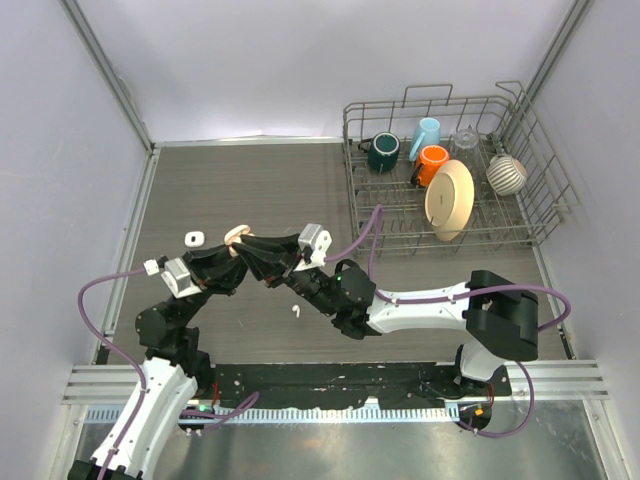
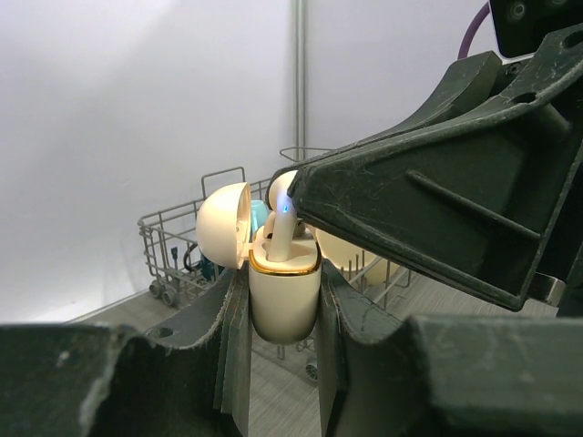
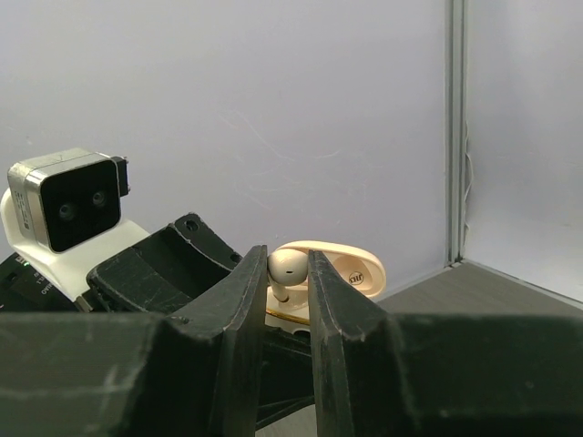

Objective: Insert the wireless bluetooth earbuds into the charging case
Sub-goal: Place the earbud in the charging case.

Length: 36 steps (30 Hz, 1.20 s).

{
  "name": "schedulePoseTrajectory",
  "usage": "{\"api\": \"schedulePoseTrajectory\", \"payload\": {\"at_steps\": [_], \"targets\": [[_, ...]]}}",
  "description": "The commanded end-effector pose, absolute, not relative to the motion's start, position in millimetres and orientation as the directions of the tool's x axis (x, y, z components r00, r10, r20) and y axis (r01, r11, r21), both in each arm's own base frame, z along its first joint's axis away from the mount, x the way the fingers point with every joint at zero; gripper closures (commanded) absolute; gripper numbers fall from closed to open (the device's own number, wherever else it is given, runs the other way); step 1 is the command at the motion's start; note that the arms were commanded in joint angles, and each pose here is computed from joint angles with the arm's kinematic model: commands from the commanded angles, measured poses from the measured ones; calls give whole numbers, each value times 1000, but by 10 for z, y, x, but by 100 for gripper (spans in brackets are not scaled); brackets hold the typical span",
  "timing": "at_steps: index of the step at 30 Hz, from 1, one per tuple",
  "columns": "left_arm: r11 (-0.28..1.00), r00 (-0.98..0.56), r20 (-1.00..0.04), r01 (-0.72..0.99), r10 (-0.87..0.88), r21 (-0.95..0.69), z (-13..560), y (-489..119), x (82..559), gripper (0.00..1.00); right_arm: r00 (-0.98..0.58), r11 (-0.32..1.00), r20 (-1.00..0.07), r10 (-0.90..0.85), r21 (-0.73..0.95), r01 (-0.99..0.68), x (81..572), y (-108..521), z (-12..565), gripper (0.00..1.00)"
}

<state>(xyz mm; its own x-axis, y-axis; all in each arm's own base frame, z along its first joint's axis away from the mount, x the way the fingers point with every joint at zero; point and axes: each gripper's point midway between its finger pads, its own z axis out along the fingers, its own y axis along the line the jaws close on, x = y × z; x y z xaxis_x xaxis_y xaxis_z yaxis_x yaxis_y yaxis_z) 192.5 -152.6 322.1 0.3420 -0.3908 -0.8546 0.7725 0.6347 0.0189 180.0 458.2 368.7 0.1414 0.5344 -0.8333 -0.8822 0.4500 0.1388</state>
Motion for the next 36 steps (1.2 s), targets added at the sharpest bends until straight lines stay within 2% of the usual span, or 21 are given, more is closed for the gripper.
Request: {"api": "schedulePoseTrajectory", "payload": {"at_steps": [1,16,19,36], "targets": [[622,491,-757,770,-431,145,3727,-1491,1630,100,161,543,-868,470,140,-828,1981,4498,3536,99],[632,496,-757,761,-424,144,3723,-1475,1635,100,142,544,-903,405,113,-831,1934,4447,3447,98],[631,494,-759,762,-424,144,3718,-1478,1640,100,150,543,-908,392,96,-834,1925,4450,3468,93],[599,496,-767,779,-406,187,3727,-1540,1573,100,161,555,-915,370,78,-828,1968,4555,3609,93]]}}
